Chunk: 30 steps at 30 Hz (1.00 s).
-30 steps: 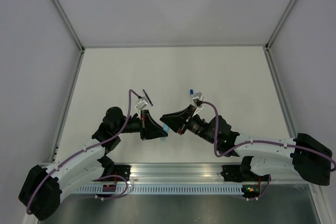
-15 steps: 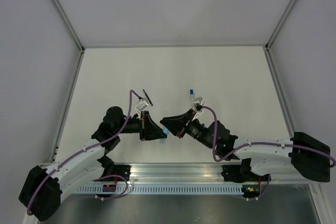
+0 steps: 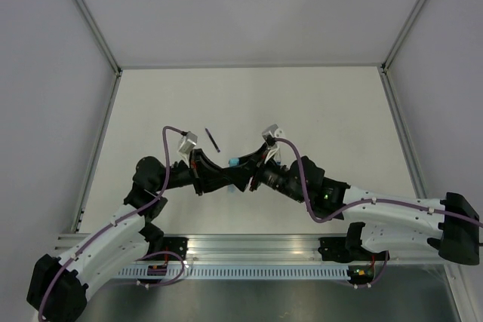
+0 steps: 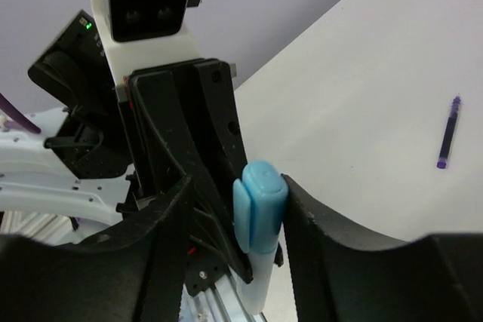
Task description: Insert the pens into the pen caps
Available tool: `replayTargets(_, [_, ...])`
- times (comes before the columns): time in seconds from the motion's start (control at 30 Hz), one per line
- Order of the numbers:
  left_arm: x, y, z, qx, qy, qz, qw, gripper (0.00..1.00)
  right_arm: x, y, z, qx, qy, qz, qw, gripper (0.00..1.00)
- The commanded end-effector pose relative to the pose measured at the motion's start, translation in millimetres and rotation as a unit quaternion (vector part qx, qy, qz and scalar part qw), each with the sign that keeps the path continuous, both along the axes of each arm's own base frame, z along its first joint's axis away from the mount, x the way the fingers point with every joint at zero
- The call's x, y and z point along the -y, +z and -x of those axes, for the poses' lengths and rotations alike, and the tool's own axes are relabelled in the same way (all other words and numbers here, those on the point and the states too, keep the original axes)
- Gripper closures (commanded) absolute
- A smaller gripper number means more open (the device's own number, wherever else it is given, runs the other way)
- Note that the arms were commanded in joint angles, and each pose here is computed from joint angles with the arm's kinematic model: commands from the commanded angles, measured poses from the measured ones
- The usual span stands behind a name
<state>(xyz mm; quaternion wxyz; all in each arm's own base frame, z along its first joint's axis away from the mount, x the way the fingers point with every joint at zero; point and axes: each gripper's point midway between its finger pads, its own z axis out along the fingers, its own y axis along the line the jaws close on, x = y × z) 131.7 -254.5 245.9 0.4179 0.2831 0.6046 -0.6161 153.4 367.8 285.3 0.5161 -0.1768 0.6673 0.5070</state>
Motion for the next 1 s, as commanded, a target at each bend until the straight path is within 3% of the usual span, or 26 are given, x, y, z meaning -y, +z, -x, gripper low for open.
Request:
replayTargets(0.0, [-3, 24, -23, 0.023, 0.059, 0.027, 0.998, 0.98, -7, 10, 4, 0.013, 0.028, 0.024, 0.999, 0.43])
replayTargets(0.17, [-3, 22, -23, 0.021, 0.056, 0.024, 0.998, 0.98, -1, 39, -4, 0.037, 0.015, 0.016, 0.999, 0.37])
replayTargets(0.37, [-3, 21, -24, 0.017, 0.062, 0.024, 0.998, 0.98, 16, 51, 13, 0.051, 0.044, 0.014, 0.998, 0.21])
replayTargets(0.63, [-4, 35, -19, 0.022, 0.055, 0.043, 0.997, 0.98, 32, 4, 25, 0.036, 0.059, 0.044, 0.997, 0.20])
replayTargets(0.97, [-4, 34, -15, 0.029, 0.043, 0.042, 0.998, 0.98, 42, 13, 12, 0.049, 0.018, 0.053, 0.997, 0.19])
